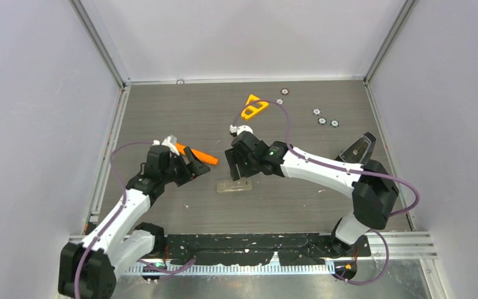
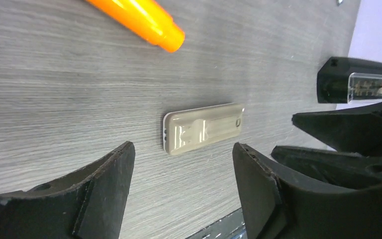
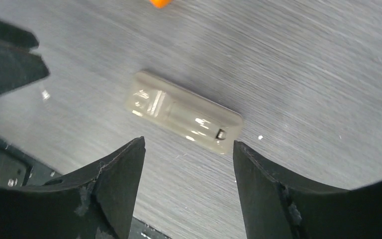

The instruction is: Load the batteries into the remote control

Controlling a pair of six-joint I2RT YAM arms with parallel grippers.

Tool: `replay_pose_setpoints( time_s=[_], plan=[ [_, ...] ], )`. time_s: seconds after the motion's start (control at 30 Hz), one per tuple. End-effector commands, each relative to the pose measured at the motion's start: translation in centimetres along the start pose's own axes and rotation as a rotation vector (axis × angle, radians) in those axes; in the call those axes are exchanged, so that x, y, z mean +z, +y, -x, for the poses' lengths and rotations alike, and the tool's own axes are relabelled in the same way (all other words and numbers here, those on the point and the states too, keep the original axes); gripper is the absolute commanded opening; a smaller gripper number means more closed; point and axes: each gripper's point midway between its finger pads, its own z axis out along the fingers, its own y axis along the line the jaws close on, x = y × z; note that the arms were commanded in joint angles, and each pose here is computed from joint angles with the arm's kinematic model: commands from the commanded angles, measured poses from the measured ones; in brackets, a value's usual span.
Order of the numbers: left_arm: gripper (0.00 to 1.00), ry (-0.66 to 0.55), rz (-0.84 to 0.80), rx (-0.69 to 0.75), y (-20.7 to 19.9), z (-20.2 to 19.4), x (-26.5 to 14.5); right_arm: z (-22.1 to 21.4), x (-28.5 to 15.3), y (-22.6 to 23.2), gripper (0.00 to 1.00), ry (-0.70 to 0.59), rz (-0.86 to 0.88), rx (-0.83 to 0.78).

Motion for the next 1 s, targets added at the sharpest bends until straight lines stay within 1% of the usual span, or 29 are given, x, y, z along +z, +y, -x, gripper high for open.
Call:
replay_pose_setpoints(
  time_s=[0.0,0.07,0.1,0.17,0.2,0.27,0.4,0.5,0.63,0.67,0.7,0.73,0.77,0.8,0.97],
  plan=[
    [0.77,-0.089,0.107,0.132,0.4,1.9,-3.5,1.7,-1.6,3.3,0.71,-0.043,0.208,-0.208],
    [0.82,-0.123,0.144,0.160,0.6,2.4,-5.1,1.6,-1.7,4.4,0.73,-0.046,0.295,-0.332],
    [0.83,-0.136,0.169,0.169,0.8,2.5,-5.9,1.8,-1.8,5.4,0.75,-0.058,0.348,-0.363],
    [0.84,-0.171,0.236,0.170,1.7,2.6,-7.9,2.1,-1.4,6.0,0.79,-0.072,0.383,-0.444],
    [0.84,-0.200,0.283,0.169,2.5,2.8,-8.8,2.1,-1.0,5.9,0.80,-0.074,0.387,-0.500],
    [0.85,-0.242,0.321,0.170,3.1,2.9,-10.4,1.7,0.2,5.8,0.84,-0.041,0.383,-0.572],
    [0.87,-0.297,0.295,0.177,3.1,2.4,-12.3,0.0,4.1,4.3,0.86,0.059,0.319,-0.691],
    [0.88,-0.324,0.259,0.163,2.7,2.2,-12.9,-0.1,5.0,3.9,0.83,0.091,0.303,-0.746],
    [0.89,-0.326,0.204,0.171,1.8,2.0,-12.9,0.6,5.7,4.3,0.83,0.074,0.308,-0.802],
    [0.89,-0.323,0.197,0.176,1.6,2.1,-13.0,-0.1,6.1,4.0,0.82,0.107,0.306,-0.811],
    [0.88,-0.322,0.198,0.181,1.5,2.1,-13.0,0.2,6.2,4.1,0.82,0.107,0.308,-0.827],
    [0.88,-0.319,0.200,0.185,1.4,2.2,-13.1,-0.7,6.8,3.8,0.82,0.149,0.309,-0.833],
    [0.88,-0.317,0.204,0.190,1.4,2.2,-13.2,-0.6,6.9,3.9,0.81,0.154,0.313,-0.845],
    [0.88,-0.311,0.211,0.193,1.4,2.3,-13.2,-1.4,7.3,3.7,0.81,0.187,0.315,-0.852],
    [0.88,-0.305,0.219,0.192,1.4,2.3,-13.1,-3.2,8.2,3.0,0.79,0.240,0.303,-0.891]
  ],
)
